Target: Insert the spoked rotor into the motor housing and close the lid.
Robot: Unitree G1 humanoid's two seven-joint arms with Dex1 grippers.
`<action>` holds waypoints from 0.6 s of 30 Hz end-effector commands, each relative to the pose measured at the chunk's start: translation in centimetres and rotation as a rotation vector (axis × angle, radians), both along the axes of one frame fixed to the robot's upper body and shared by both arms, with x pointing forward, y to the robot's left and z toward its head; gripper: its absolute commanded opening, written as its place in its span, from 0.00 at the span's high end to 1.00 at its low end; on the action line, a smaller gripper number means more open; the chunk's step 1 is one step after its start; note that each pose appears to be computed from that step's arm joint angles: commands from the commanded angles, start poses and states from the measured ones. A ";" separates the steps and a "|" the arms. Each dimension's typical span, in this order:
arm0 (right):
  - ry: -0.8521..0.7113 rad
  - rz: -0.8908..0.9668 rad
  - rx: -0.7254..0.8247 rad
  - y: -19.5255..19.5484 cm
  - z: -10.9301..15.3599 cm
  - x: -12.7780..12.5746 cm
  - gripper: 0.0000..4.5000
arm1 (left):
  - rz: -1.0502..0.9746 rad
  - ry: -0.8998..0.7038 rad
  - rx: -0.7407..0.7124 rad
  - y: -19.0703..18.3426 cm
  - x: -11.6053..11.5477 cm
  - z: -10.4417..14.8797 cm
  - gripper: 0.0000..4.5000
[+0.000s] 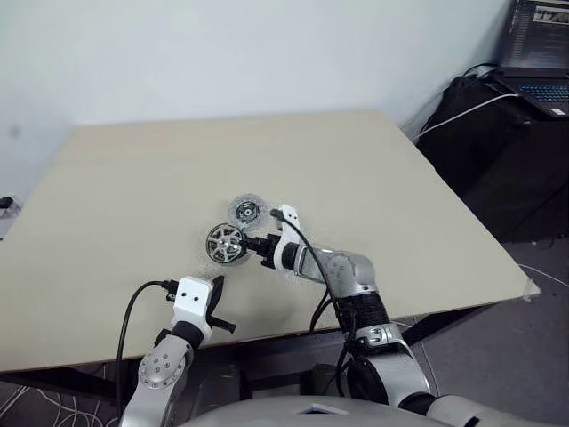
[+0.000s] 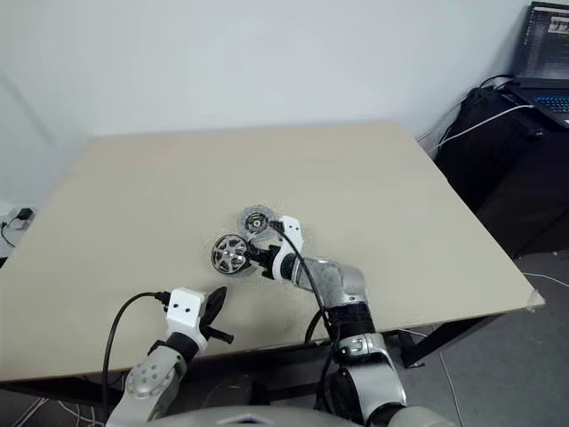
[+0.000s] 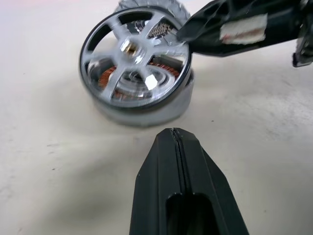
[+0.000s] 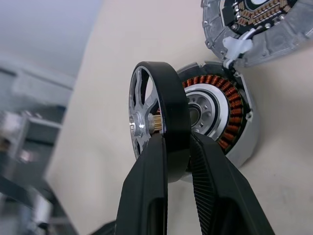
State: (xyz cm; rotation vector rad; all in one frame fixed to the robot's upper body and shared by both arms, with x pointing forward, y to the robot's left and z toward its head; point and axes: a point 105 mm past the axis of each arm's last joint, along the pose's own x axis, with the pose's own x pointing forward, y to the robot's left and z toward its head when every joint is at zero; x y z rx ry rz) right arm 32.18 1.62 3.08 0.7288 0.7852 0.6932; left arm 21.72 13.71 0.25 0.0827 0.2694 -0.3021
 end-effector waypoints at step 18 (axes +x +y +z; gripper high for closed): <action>0.032 0.187 0.176 6.4 4.7 -3.3 0.92 | -0.013 -0.031 -0.003 -0.3 0.3 0.8 1.00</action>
